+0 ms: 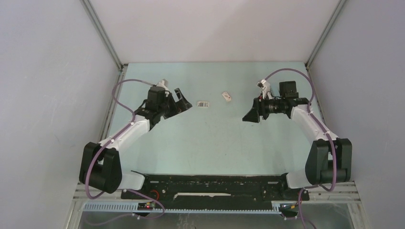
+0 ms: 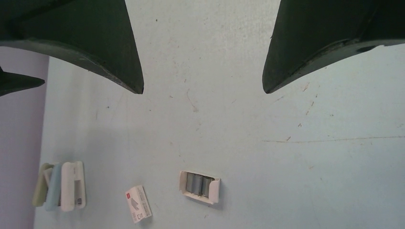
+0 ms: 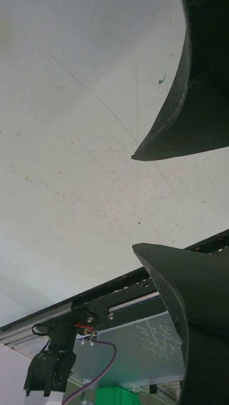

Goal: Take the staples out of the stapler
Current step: Move the staple box to the center of the board.

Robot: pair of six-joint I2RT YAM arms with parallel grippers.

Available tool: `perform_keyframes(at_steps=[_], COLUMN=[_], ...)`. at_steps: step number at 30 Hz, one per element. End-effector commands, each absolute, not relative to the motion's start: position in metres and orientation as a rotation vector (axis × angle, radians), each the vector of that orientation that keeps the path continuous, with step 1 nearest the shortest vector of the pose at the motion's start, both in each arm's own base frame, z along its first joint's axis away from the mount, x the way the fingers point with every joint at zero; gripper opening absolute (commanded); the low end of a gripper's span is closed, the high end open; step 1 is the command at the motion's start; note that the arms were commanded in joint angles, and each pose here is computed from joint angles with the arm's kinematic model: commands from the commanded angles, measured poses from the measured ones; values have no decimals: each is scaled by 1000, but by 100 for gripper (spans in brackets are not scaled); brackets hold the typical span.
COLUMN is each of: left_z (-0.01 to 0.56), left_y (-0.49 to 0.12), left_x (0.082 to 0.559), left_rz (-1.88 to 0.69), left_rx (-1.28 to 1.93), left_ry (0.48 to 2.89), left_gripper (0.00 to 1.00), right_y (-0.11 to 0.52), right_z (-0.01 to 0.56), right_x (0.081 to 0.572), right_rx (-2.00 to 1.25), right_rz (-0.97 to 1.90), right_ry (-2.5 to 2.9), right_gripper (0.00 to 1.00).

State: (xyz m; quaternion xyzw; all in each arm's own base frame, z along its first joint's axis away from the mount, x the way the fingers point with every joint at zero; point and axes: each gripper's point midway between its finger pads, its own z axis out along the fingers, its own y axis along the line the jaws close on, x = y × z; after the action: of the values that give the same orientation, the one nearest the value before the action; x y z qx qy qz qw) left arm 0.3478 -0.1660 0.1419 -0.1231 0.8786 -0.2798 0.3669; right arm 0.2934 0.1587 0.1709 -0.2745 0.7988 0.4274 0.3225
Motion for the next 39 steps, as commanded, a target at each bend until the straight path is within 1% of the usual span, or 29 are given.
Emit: perform_keyframes(at_steps=[1, 5, 8, 14, 26, 31, 39], left_z=[152, 151, 150, 150, 145, 155, 161], left_y=[-164, -168, -176, -186, -180, -186, -182], left_x=[362, 371, 376, 381, 370, 366, 356], left_rz=[-611, -581, -602, -622, -626, -690, -696], left_rx=[-267, -285, -302, -310, -282, -244, -238], left_ry=[2261, 2266, 2272, 2267, 2207, 2163, 2132], left_gripper=[100, 99, 97, 96, 95, 95, 95], right_y=[162, 163, 164, 167, 164, 163, 164], right_z=[177, 175, 178, 176, 192, 199, 204], right_x=[307, 320, 327, 338, 326, 320, 314], right_rx=[-774, -782, -779, -780, -796, -807, -814], right_rz=[1069, 1032, 1059, 1113, 1094, 1053, 1058], right_ry=[2083, 2095, 2122, 2156, 2111, 2080, 2062], right_gripper=[73, 73, 73, 72, 73, 74, 75])
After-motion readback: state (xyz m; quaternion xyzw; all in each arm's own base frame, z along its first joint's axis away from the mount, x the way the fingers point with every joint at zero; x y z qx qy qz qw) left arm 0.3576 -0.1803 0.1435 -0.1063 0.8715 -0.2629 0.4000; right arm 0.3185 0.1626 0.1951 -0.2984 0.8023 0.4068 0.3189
